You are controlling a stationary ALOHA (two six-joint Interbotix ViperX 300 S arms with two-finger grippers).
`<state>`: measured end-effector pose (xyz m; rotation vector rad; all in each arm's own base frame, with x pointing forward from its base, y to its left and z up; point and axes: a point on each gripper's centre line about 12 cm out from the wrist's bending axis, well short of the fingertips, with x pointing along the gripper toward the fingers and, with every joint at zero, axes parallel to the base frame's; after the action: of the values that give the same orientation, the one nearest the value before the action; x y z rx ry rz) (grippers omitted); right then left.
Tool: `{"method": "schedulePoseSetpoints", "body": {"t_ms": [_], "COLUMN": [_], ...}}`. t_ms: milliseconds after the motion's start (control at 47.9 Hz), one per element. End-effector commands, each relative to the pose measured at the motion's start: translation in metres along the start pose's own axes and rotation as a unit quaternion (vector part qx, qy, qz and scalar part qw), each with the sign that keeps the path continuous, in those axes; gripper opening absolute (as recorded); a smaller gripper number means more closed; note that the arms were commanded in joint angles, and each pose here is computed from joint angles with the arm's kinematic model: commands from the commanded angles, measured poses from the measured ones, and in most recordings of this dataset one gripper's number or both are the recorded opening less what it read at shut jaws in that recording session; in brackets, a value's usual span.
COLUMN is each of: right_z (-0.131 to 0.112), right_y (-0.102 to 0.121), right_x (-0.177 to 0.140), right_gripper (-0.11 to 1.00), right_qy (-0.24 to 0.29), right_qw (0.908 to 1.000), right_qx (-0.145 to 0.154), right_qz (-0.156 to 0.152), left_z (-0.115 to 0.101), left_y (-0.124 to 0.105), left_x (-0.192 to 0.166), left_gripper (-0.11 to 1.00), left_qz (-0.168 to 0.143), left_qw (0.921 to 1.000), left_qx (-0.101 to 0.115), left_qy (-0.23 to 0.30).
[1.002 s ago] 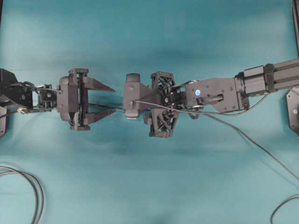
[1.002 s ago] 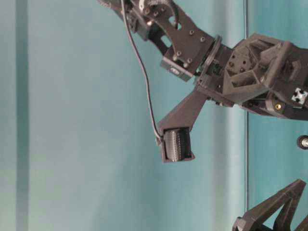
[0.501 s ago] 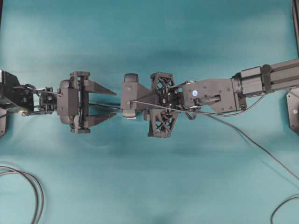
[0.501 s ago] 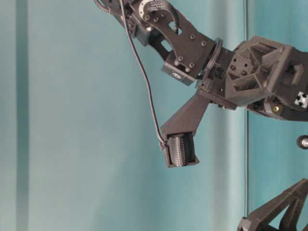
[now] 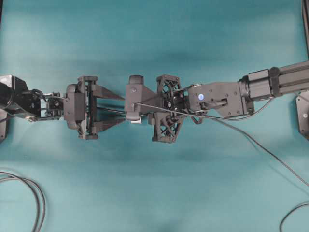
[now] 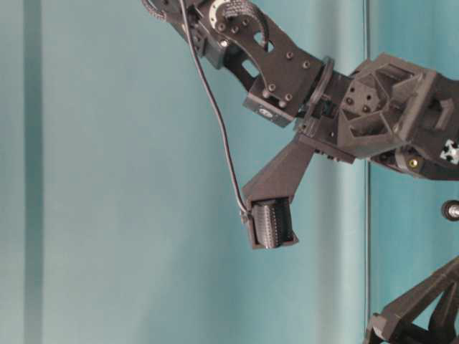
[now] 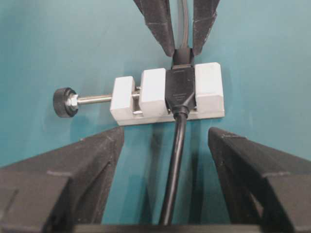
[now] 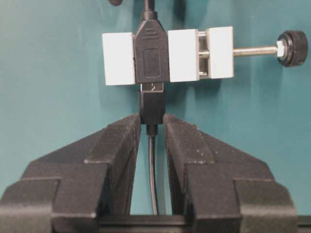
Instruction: Insert the USB cable into the female connector supported by the left arm.
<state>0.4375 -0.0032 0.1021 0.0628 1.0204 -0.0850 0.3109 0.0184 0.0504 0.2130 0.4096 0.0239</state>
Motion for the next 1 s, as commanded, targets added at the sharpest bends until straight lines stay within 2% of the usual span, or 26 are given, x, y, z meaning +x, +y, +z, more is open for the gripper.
{"method": "schedulePoseSetpoints", "body": {"t_ms": [0, 313, 522, 584, 835, 981], "right_z": [0.009, 0.015, 0.018, 0.017, 0.016, 0.014], "right_y": [0.004, 0.005, 0.004, 0.004, 0.004, 0.005], "right_x": [-0.007, -0.008, -0.009, -0.009, -0.009, -0.007], "right_gripper": [0.20, 0.21, 0.45, 0.49, 0.49, 0.48], "right_qy": [-0.008, -0.013, -0.017, -0.016, -0.015, -0.002], "right_qw": [0.9999, 0.9998, 0.9998, 0.9999, 0.9998, 0.9994], "right_qx": [0.008, 0.015, 0.011, 0.006, -0.011, -0.033], "right_qz": [0.002, 0.002, 0.001, -0.001, -0.004, -0.013], "left_z": [0.005, 0.004, 0.003, 0.003, 0.002, 0.002], "left_y": [0.000, 0.000, -0.001, -0.001, -0.001, -0.001], "left_x": [0.001, 0.002, 0.001, 0.001, 0.001, 0.002], "left_gripper": [0.75, 0.75, 0.75, 0.75, 0.74, 0.65], "left_qz": [0.001, 0.000, 0.000, 0.001, 0.000, 0.001], "left_qw": [0.9999, 0.9999, 0.9999, 0.9999, 1.0000, 0.9999], "left_qx": [-0.007, -0.007, -0.006, -0.006, -0.006, -0.005], "left_qy": [-0.010, -0.008, -0.009, -0.009, -0.008, -0.010]}}
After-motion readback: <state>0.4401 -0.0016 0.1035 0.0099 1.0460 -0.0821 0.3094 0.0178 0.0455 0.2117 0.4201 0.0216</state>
